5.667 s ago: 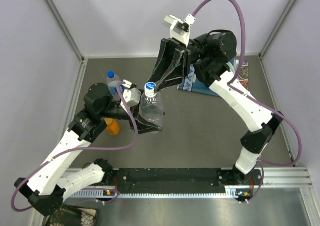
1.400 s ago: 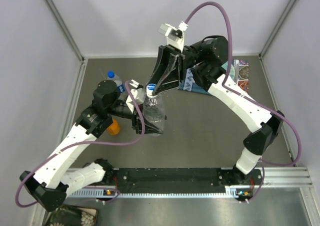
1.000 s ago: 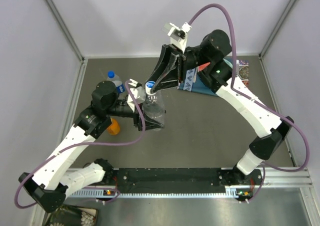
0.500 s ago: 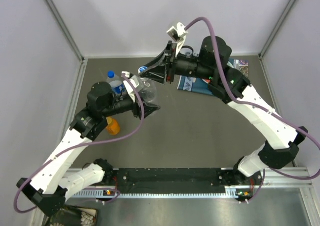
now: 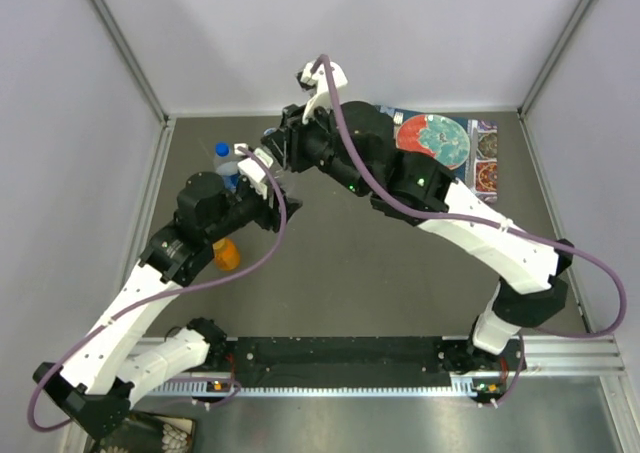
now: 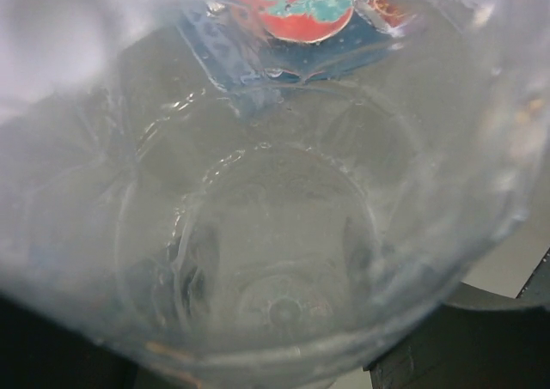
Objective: Screw on the bottle caps
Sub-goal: Screw the bottle cap onto the plastic bottle.
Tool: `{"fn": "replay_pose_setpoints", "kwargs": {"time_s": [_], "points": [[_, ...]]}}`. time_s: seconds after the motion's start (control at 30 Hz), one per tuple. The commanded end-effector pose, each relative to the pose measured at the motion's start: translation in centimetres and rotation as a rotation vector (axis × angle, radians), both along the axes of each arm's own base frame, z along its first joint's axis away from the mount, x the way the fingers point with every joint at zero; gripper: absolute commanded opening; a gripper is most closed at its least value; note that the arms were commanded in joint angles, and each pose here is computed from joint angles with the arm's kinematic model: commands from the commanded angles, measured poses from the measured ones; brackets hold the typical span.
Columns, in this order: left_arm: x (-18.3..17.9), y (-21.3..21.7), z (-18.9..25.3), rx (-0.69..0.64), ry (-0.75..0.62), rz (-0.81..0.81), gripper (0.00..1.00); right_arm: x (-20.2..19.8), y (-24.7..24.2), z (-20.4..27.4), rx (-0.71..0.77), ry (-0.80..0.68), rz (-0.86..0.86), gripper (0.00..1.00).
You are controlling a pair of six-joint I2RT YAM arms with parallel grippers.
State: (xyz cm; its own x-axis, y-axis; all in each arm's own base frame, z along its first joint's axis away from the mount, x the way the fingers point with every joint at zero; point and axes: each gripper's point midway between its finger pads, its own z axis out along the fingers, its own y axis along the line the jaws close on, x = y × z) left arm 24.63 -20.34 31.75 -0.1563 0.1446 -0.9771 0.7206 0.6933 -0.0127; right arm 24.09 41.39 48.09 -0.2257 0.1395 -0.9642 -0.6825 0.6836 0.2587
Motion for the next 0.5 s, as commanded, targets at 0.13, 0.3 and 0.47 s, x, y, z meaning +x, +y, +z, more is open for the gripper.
{"fn": "replay_pose_setpoints", "kwargs": {"time_s": [0.13,0.3,0.47], "points": [[0.6,1.4,5.4,-0.104,-0.189,0.072,0.0,0.3,-0.9,0.6,-0.07,0.001,-0.06,0.66],[0.3,1.5,5.5,-0.109,-0.199,0.057,0.0,-3.2,-3.7,8.9,0.091,-0.119,0.106,0.99],[-2.0,-0.7,5.6,-0.132,-0.208,-0.13,0.0,-5.3,-5.8,10.7,0.138,-0.159,0.283,0.99]]}}
